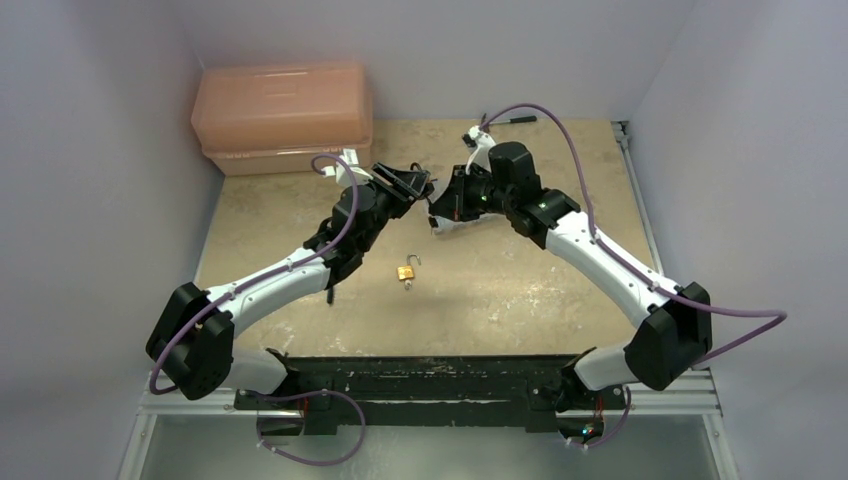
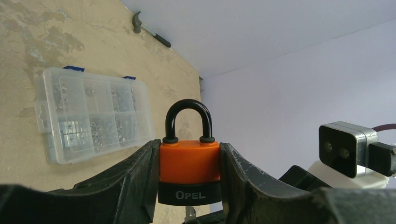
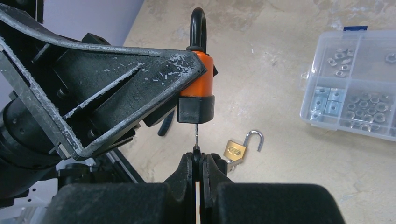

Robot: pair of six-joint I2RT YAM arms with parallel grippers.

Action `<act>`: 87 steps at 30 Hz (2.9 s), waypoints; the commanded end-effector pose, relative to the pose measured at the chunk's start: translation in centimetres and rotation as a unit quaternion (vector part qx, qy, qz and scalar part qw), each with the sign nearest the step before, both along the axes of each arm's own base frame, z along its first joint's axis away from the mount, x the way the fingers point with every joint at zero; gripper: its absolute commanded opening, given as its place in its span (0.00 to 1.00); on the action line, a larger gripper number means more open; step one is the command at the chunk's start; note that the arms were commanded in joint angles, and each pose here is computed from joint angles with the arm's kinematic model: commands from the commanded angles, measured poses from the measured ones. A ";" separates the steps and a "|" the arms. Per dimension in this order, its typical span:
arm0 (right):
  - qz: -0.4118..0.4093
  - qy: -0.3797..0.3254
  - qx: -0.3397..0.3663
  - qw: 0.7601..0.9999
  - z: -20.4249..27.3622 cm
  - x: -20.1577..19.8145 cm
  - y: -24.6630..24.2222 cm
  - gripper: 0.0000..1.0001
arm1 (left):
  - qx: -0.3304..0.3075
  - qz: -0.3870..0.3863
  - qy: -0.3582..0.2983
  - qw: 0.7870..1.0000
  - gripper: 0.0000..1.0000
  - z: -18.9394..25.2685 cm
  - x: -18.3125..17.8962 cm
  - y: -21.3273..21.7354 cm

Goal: Unlock with the key

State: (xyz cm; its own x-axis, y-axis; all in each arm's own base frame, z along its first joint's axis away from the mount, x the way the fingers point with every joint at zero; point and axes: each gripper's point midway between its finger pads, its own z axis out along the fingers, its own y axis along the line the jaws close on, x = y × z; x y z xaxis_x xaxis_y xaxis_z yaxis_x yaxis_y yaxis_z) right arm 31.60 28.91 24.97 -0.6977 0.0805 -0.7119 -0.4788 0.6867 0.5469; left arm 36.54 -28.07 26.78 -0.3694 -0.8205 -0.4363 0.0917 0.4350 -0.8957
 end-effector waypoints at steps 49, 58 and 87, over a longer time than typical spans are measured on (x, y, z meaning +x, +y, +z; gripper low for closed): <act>-0.233 -0.111 0.056 0.965 7.5 3.6 -4.1 0.00 | -0.035 -0.036 -0.012 0.999 0.00 2.4 -1.2 -1.0; -0.224 -0.190 0.034 0.955 10.4 3.9 -4.8 0.00 | -0.046 -0.041 0.002 0.998 0.00 2.1 -1.1 -1.3; -0.207 -0.256 -0.031 0.944 10.1 4.9 -3.6 0.00 | -0.062 -0.065 0.036 0.995 0.00 0.9 -0.8 -2.1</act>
